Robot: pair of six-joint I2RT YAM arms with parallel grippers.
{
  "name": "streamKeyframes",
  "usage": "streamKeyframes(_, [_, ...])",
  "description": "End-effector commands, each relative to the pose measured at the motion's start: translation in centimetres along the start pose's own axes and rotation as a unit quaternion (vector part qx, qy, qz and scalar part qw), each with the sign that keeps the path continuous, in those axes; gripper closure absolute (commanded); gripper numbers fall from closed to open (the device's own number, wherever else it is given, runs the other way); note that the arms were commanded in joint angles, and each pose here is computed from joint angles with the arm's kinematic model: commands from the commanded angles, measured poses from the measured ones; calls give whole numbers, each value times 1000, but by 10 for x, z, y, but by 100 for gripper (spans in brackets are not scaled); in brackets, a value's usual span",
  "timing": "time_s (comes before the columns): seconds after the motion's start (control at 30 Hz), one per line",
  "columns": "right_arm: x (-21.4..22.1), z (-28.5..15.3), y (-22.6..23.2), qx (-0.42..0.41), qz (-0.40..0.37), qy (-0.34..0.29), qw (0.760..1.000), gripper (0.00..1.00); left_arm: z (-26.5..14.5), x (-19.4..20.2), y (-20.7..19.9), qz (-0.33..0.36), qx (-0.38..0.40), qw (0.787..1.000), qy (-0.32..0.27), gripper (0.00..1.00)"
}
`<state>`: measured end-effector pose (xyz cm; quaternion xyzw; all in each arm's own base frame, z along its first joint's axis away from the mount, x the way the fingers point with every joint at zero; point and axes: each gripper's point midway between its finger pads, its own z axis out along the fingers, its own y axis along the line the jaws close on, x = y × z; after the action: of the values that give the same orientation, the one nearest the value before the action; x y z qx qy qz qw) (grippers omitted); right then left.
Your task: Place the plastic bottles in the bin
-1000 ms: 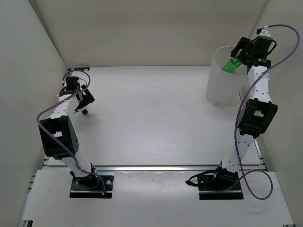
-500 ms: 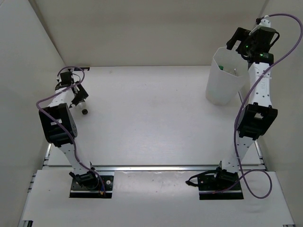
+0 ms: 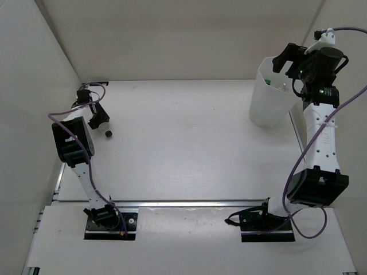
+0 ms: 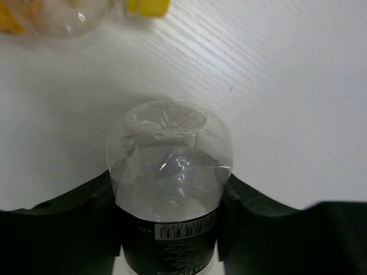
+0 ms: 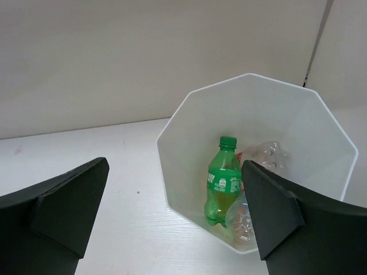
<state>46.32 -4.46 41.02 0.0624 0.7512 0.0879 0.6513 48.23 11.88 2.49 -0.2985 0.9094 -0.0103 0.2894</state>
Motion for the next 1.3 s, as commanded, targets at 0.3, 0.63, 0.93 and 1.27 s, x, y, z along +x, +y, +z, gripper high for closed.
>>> streamKeyframes(0.3, [80,-37,141,-173,-20,76,982,1,-182,76,-160,185,381,906,-24,73])
streamKeyframes(0.63, [139,-97,269,-409,133,106,896,1,-335,229,-273,306,675,666,81,83])
streamKeyframes(0.93, [175,-132,279,-432,189,137,871,1,-386,251,-262,281,735,613,72,88])
streamKeyframes(1.27, [221,-170,280,-467,162,178,851,1,-381,204,-294,159,674,722,-2,95])
